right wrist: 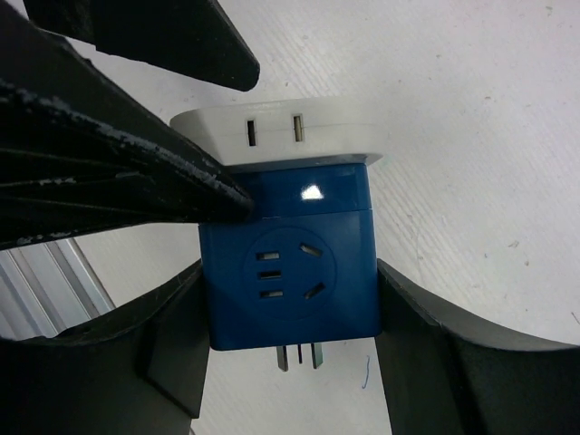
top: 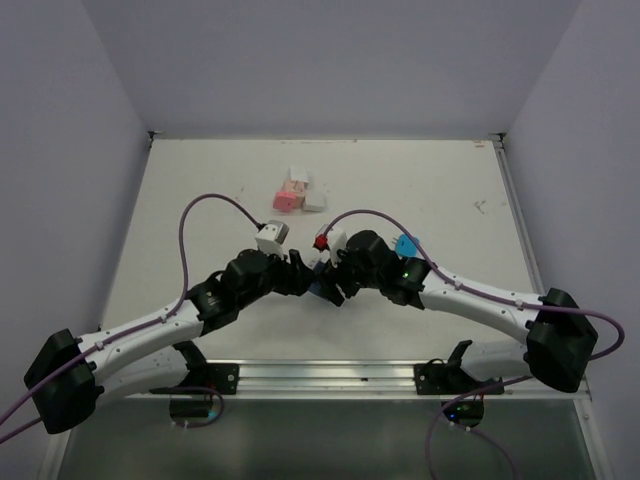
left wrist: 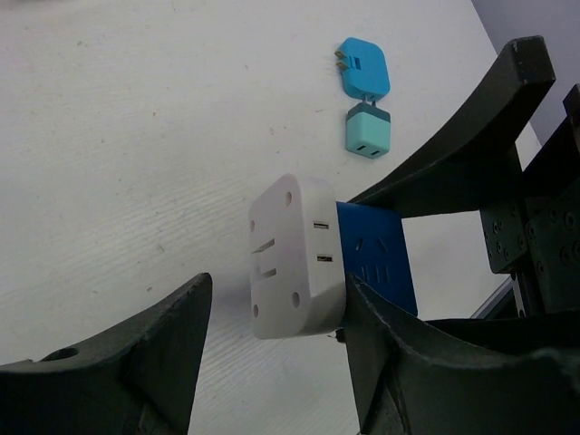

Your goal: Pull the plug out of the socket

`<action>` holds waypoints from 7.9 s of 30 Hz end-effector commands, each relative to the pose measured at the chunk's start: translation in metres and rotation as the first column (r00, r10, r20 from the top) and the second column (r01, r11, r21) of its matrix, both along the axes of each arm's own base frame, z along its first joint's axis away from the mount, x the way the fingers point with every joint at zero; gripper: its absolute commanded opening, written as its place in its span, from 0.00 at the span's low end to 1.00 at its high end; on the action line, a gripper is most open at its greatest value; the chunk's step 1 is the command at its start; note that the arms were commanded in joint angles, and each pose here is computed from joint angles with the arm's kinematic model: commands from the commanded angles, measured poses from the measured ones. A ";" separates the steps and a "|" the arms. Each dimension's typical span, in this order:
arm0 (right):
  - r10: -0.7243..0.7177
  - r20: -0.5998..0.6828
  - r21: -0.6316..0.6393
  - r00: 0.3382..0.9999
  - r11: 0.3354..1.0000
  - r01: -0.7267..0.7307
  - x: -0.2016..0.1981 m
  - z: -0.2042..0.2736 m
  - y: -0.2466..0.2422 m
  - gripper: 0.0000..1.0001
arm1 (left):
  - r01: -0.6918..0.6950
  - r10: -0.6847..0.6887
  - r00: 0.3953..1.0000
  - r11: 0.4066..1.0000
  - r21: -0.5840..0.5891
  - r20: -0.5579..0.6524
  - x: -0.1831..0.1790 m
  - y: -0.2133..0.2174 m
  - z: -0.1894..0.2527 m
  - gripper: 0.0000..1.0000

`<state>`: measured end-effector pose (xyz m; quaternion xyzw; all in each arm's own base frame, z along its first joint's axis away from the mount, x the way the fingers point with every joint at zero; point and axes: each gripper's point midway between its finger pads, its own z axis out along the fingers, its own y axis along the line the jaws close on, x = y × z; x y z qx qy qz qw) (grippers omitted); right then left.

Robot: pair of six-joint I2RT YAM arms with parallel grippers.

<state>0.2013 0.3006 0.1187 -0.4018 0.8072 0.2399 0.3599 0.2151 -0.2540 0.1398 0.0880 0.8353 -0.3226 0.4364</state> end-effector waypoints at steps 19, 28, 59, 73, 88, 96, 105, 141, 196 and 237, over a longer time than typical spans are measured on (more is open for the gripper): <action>-0.089 0.137 0.241 0.987 0.969 0.054 -0.002 0.049 -0.012 0.00 | -0.163 0.142 0.986 0.945 -0.283 -0.092 0.010 -0.001 0.024 0.40; -0.115 0.156 0.288 0.981 0.955 0.066 -0.003 0.056 -0.017 0.00 | -0.112 0.041 0.984 0.901 -0.419 -0.176 0.003 -0.017 0.027 0.55; -0.158 0.158 0.357 0.975 0.929 0.092 -0.005 0.060 -0.022 0.00 | -0.243 0.103 0.958 0.785 -0.570 -0.267 0.016 -0.017 0.028 0.24; -0.236 0.215 0.409 0.948 0.903 0.132 -0.001 0.077 -0.039 0.00 | -0.449 0.150 0.868 0.645 -0.618 -0.473 0.020 -0.008 0.014 0.00; -0.265 0.251 0.380 0.931 0.912 0.157 -0.005 0.073 -0.062 0.00 | -0.586 0.306 0.802 0.571 -0.575 -0.513 0.034 0.031 -0.004 0.00; -0.293 0.263 0.370 0.919 0.911 0.184 -0.007 0.075 -0.076 0.00 | -0.608 0.380 0.792 0.572 -0.551 -0.479 0.053 0.053 -0.009 0.00; -0.520 0.242 0.406 0.819 0.821 0.401 0.001 0.083 -0.127 0.00 | -0.297 0.090 0.919 0.797 -0.525 -0.383 0.078 -0.036 -0.011 0.01; -0.855 0.207 0.362 0.476 0.519 0.775 0.016 0.065 -0.213 0.00 | -0.050 -0.081 0.938 0.930 -0.363 -0.336 0.120 -0.141 -0.062 1.00; -0.973 0.145 0.069 0.178 0.190 0.979 0.284 -0.033 -0.347 0.29 | -0.549 0.498 0.834 0.790 0.273 0.239 0.081 0.195 0.063 1.00; -0.864 0.041 0.362 0.503 0.481 0.798 0.118 0.077 -0.241 0.99 | -0.384 0.389 0.921 0.911 0.151 -0.007 0.135 0.126 0.056 1.00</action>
